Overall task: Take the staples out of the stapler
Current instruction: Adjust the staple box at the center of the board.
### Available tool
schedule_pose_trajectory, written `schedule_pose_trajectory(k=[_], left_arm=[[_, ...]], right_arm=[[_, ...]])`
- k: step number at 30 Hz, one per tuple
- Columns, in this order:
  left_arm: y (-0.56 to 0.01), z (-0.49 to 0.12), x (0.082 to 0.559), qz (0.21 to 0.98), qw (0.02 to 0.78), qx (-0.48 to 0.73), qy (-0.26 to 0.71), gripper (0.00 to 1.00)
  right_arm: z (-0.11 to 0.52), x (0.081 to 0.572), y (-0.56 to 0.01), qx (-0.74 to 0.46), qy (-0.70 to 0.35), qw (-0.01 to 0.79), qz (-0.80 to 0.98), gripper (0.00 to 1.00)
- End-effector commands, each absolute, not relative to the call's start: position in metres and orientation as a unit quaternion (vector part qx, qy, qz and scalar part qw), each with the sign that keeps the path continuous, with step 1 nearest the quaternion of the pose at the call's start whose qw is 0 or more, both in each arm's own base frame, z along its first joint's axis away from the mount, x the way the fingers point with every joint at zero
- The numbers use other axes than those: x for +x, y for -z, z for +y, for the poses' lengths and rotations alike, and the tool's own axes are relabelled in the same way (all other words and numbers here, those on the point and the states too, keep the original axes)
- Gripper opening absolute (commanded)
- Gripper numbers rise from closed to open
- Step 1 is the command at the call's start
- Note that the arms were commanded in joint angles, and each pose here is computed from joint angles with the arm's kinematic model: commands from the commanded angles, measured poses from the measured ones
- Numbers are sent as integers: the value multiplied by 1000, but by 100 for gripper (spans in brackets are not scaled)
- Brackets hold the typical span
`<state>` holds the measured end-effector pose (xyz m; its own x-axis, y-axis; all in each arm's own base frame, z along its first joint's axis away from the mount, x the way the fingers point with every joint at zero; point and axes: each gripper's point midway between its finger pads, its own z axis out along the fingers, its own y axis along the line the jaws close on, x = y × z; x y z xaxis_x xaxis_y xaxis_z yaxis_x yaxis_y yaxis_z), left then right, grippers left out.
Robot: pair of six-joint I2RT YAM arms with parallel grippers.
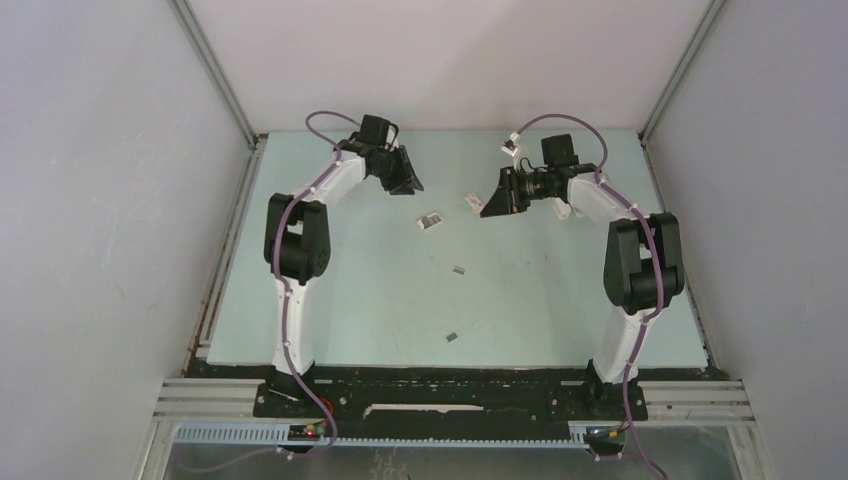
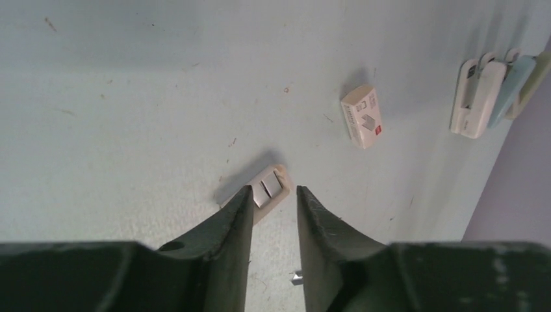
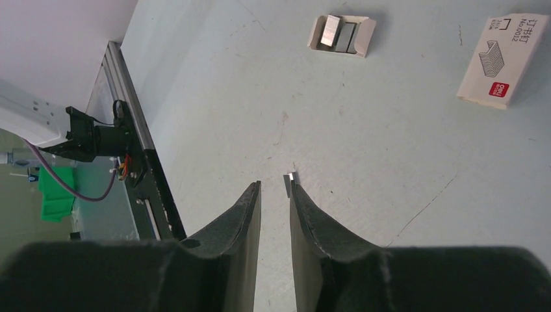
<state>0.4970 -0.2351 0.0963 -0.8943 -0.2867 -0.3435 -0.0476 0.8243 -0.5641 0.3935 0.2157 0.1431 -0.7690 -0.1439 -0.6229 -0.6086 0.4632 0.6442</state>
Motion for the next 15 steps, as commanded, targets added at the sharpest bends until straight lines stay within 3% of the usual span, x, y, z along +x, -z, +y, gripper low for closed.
schedule_pose_trajectory(k=[1, 6, 15], left_arm=[[-98, -244, 501, 933, 190, -87, 294, 31], [-82, -239, 496, 945, 166, -89, 266, 17], [-67, -250, 484, 951, 140, -68, 266, 15]], right_arm=[[219, 393, -165, -242, -476, 273, 800, 31], [219, 394, -163, -240, -478, 270, 801, 31], [221, 396, -160, -234, -484, 265, 801, 31]])
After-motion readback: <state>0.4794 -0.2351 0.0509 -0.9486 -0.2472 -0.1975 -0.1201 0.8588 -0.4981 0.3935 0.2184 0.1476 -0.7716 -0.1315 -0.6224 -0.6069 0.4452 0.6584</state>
